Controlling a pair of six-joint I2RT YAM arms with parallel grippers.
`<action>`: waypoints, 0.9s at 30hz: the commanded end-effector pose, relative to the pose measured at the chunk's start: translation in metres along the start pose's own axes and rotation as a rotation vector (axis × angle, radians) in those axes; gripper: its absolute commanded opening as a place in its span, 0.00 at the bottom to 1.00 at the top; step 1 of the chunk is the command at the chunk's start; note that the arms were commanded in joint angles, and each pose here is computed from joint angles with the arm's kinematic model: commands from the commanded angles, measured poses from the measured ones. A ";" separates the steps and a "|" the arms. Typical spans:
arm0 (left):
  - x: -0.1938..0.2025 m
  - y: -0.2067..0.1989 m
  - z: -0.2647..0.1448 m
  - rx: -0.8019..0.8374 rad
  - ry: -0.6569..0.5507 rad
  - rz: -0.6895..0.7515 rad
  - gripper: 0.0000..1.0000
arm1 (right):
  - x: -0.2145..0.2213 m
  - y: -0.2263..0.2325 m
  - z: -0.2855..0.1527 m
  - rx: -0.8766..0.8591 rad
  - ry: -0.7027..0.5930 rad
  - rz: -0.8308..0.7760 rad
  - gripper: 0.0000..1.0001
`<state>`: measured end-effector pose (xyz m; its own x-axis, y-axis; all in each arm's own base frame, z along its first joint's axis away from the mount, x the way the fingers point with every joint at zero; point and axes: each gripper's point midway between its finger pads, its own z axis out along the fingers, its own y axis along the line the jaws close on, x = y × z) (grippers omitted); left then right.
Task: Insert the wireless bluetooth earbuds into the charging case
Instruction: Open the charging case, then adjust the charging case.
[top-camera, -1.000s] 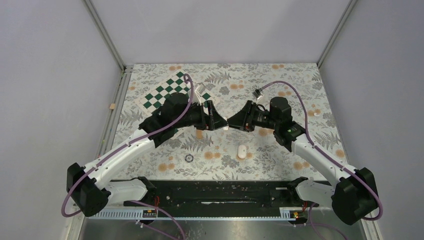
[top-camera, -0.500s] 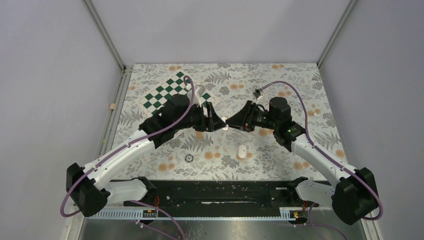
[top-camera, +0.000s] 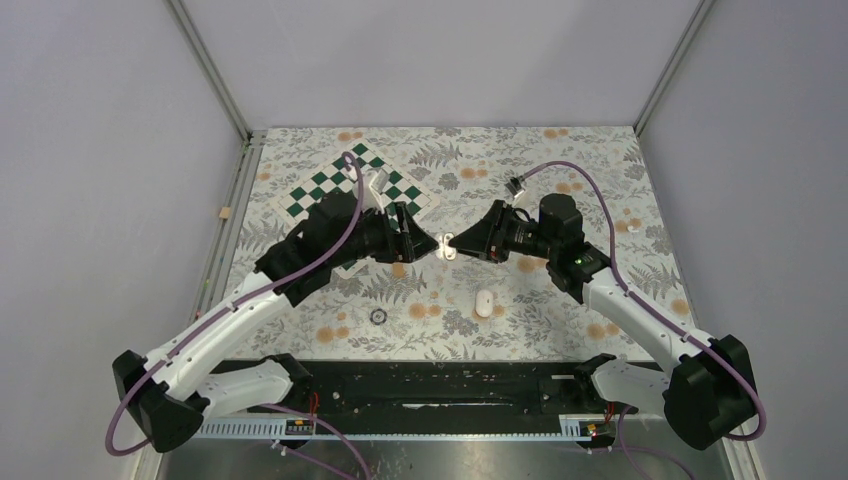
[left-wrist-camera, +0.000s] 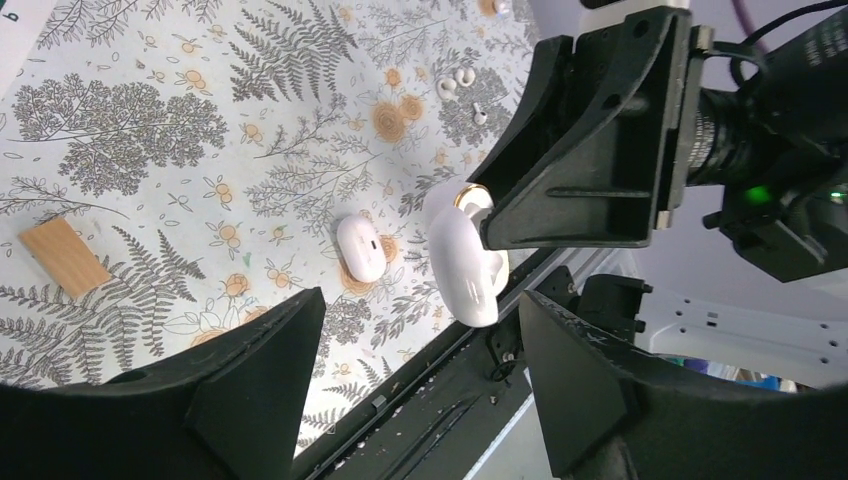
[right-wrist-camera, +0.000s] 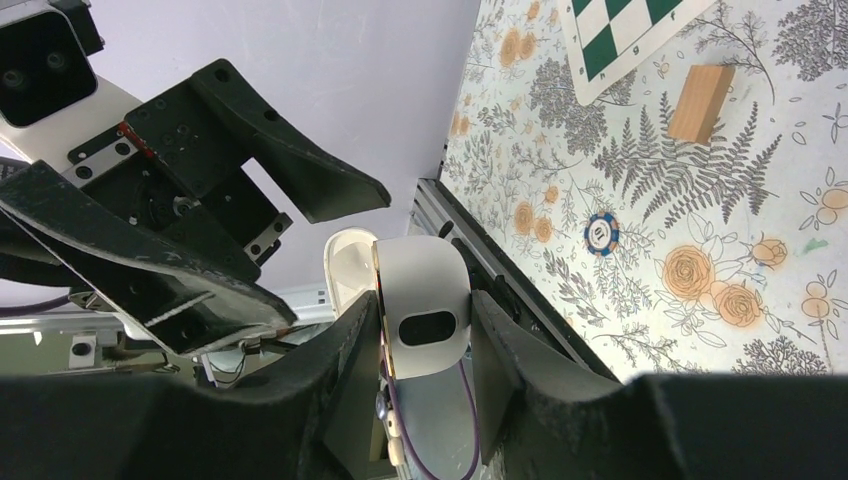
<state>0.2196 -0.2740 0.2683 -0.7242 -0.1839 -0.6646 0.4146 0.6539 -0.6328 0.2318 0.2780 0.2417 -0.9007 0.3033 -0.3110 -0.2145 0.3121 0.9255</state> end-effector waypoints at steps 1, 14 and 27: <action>-0.026 -0.022 -0.018 0.112 -0.086 -0.035 0.74 | 0.000 0.025 -0.002 -0.101 0.003 -0.054 0.04; -0.041 -0.027 -0.045 0.343 -0.143 -0.141 0.78 | -0.019 0.068 0.010 -0.292 0.032 -0.084 0.04; -0.056 -0.036 -0.054 0.499 -0.141 -0.187 0.81 | -0.037 0.094 0.022 -0.402 0.037 -0.013 0.03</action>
<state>0.2231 -0.2397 0.3349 -0.7293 -0.4082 -0.5490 0.4682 0.2873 -0.8356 0.2589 0.3118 0.3136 -0.9115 0.2790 -0.3022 -0.3085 0.0221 0.9510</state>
